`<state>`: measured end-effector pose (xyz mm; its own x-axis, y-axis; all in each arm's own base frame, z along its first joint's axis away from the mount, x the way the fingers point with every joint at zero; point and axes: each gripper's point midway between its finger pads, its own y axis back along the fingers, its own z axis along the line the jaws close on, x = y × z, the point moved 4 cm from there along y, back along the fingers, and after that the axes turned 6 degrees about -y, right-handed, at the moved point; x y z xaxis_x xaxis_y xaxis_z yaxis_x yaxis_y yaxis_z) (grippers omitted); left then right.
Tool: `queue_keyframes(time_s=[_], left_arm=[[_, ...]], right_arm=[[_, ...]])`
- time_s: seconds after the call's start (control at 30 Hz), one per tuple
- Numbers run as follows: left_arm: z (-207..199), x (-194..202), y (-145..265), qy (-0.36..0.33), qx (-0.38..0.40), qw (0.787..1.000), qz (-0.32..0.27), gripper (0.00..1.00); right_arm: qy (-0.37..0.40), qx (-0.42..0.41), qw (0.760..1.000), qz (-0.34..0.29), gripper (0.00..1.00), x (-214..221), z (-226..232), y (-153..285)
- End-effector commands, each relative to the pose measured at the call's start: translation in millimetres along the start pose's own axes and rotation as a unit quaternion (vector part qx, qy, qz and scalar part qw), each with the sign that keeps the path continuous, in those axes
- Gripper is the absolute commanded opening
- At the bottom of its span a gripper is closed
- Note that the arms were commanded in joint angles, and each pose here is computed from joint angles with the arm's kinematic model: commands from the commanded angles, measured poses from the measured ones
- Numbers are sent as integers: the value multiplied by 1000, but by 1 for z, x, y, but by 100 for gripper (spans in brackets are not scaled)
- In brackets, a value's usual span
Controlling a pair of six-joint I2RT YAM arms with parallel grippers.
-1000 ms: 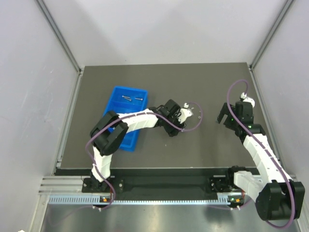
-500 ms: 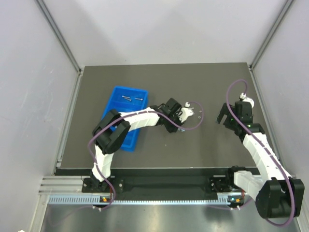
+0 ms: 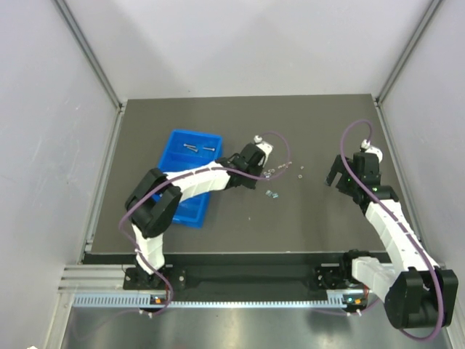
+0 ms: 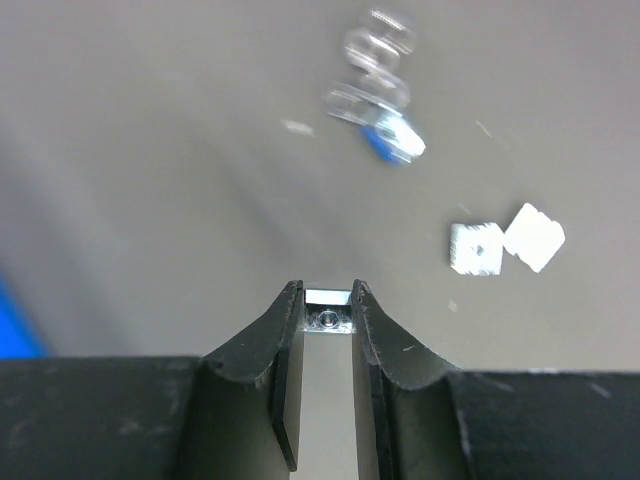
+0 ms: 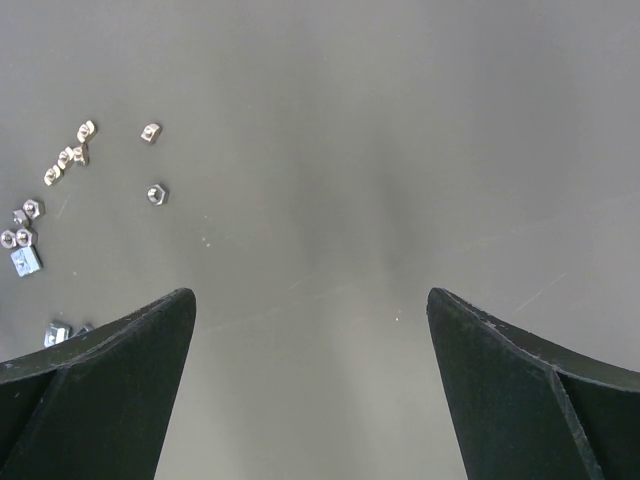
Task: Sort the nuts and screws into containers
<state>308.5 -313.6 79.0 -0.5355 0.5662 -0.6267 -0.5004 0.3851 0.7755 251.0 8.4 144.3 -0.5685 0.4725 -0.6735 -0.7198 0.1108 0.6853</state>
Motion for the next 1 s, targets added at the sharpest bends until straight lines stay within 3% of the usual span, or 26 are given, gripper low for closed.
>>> queue_keyframes(time_s=[0.0, 0.2, 0.3, 0.4, 0.8, 0.9, 0.97], left_arm=[[38, -51, 42, 149, -103, 978, -101, 16], [119, -51, 95, 283, -192, 928, -147, 17], [160, -40, 118, 318, -240, 900, -176, 17], [184, -27, 132, 327, -284, 885, -170, 18], [215, 44, 107, 354, -350, 863, -89, 21], [216, 47, 101, 353, -349, 864, -88, 26], [217, 44, 100, 350, -345, 867, -86, 35]], right_arm=[[-6, -7, 1000, -20, 100, -10, 4, 5], [-5, -7, 1000, -23, 100, -10, 3, 6], [-6, -9, 1000, -21, 100, -9, 3, 5], [-5, -8, 1000, -19, 100, -8, 3, 5], [-4, -6, 1000, -23, 100, -11, 3, 6], [-4, -7, 1000, -21, 100, -11, 4, 5], [-5, -9, 1000, -19, 100, -11, 5, 4]])
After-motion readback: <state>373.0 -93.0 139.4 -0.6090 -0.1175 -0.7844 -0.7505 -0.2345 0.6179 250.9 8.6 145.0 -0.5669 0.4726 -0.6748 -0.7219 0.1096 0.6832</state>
